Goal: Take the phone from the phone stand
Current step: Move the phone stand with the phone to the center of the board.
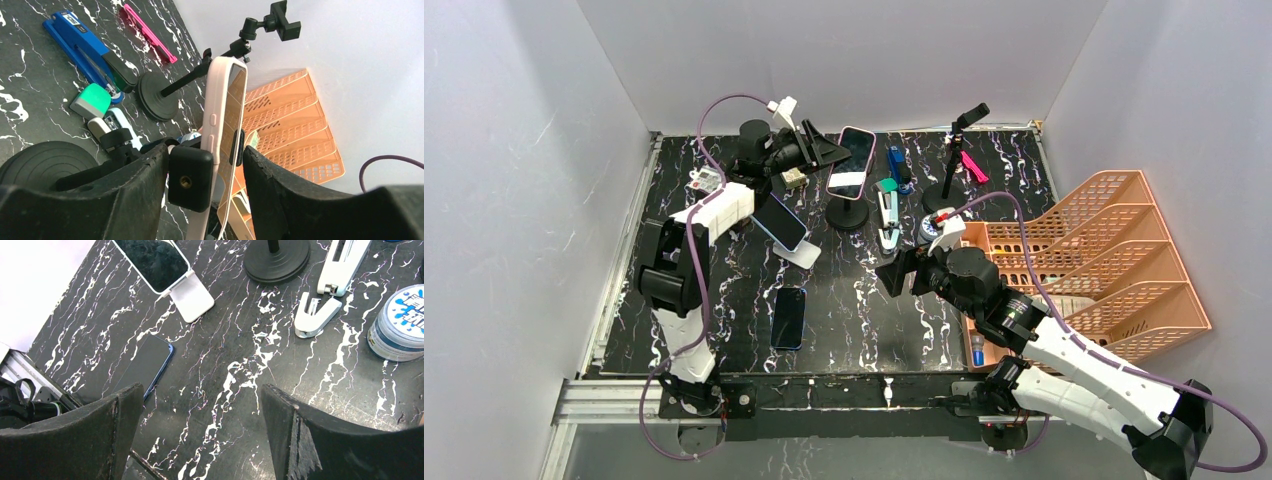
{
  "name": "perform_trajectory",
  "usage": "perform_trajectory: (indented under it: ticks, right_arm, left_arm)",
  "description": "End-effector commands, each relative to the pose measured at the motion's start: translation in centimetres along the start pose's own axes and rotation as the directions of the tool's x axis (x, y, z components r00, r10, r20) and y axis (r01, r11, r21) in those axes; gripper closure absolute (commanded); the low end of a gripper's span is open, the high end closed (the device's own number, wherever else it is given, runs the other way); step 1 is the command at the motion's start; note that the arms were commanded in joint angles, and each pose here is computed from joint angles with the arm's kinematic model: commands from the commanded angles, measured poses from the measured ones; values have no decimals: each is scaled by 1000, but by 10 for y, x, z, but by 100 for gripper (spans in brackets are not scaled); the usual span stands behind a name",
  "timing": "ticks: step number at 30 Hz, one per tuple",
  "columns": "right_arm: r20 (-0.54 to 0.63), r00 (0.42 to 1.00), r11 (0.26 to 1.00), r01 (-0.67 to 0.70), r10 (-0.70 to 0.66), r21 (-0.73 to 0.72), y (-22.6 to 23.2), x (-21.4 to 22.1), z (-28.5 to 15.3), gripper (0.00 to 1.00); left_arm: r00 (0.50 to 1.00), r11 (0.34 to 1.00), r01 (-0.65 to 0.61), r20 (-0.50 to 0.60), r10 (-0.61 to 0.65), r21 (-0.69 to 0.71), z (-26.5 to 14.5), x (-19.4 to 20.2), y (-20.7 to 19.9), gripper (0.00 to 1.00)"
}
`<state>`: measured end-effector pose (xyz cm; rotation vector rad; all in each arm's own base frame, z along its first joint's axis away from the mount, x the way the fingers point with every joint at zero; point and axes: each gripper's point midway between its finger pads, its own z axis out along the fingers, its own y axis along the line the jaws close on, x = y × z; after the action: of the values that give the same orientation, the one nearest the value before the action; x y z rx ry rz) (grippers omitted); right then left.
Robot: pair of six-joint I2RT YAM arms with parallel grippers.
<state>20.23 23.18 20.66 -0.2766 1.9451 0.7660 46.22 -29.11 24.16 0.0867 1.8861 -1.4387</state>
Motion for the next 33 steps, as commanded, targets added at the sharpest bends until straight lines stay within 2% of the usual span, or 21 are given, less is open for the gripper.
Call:
perform_trajectory:
  ticks: [1, 10, 21, 28, 33]
  right_arm:
    - [52, 999, 1000, -9, 10, -7, 3, -14, -3, 6]
    - [46, 999, 1000, -6, 6, -5, 3, -13, -1, 7]
    - [50, 999, 1000, -9, 9, -1, 1, -13, -2, 7]
    - [47, 999, 1000, -10, 9, 1, 1, -11, -2, 7]
    - [51, 999, 1000, -10, 10, 1, 1, -12, -3, 7]
  left_arm:
    - [1000, 998, -19, 7, 19, 63, 1, -6, -17, 48]
    - [1000, 998, -9, -2, 10, 66, 2, -2, -14, 61]
    - [1000, 994, -26, 12, 24, 106, -1, -7, -27, 83]
    - [1000, 992, -13, 20, 11, 123, -2, -9, -31, 100]
    - [999, 989, -25, 33, 21, 143, -4, -12, -42, 100]
